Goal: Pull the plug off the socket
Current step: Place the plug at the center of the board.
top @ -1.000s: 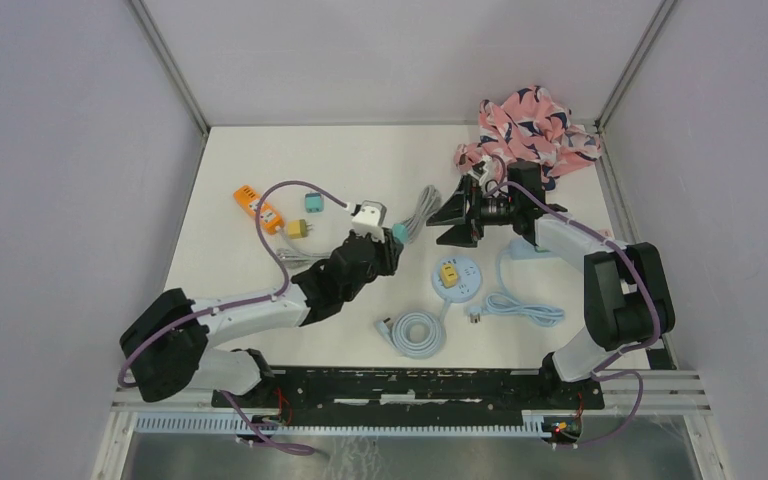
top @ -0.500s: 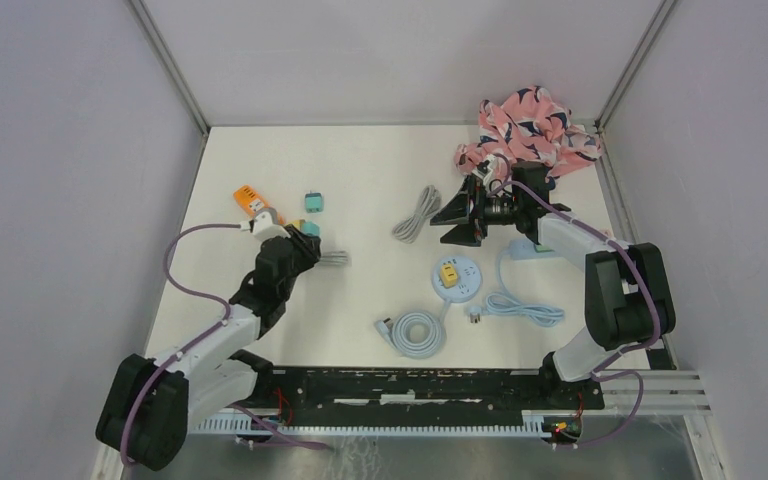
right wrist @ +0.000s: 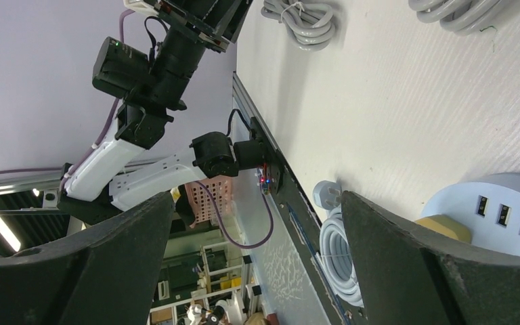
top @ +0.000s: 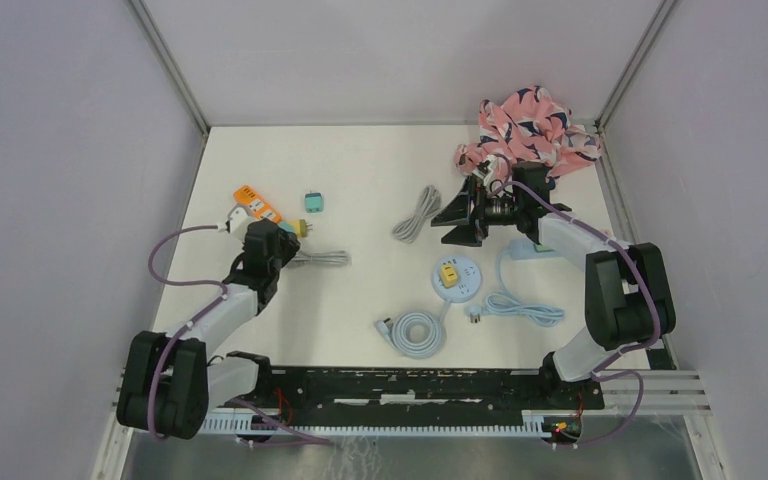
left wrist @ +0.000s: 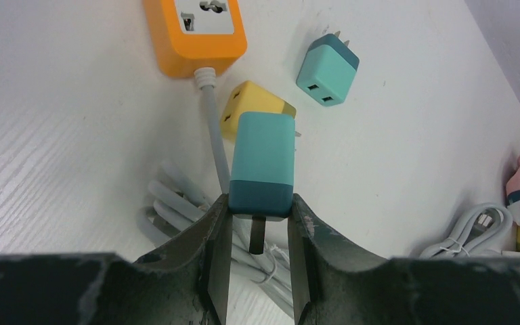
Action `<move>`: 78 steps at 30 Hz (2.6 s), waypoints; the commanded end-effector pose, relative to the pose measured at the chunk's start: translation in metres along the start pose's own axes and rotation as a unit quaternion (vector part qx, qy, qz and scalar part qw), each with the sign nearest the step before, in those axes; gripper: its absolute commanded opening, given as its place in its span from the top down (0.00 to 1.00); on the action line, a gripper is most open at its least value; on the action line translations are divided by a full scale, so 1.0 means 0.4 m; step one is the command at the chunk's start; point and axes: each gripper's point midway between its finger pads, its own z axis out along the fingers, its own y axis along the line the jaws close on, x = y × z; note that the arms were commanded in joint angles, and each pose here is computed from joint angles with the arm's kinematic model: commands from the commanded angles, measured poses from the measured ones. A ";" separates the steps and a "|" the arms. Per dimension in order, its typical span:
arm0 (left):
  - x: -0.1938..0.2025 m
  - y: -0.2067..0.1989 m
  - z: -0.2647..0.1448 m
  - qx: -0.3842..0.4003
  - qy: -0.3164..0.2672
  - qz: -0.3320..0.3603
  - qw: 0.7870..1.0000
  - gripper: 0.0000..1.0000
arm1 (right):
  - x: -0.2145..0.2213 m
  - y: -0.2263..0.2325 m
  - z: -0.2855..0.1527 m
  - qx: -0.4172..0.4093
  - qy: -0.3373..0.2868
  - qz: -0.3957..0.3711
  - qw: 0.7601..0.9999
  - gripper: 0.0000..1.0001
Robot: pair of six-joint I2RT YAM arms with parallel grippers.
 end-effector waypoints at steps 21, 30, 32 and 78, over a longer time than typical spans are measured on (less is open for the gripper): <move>-0.057 -0.078 0.107 -0.004 0.021 -0.005 1.000 0.79 | -0.036 0.066 -0.025 -0.024 -0.014 -0.053 0.998 0.00; -0.055 -0.074 0.112 -0.003 0.030 -0.010 1.000 0.42 | -0.038 0.069 -0.029 -0.026 -0.015 -0.054 0.998 0.00; -0.059 -0.078 0.104 0.002 0.029 -0.009 1.000 0.35 | -0.038 0.069 -0.031 -0.026 -0.015 -0.054 0.998 0.00; 0.264 -0.476 -0.498 0.578 0.143 0.138 0.791 0.19 | -0.043 0.134 -0.139 0.018 -0.043 -0.222 0.974 0.00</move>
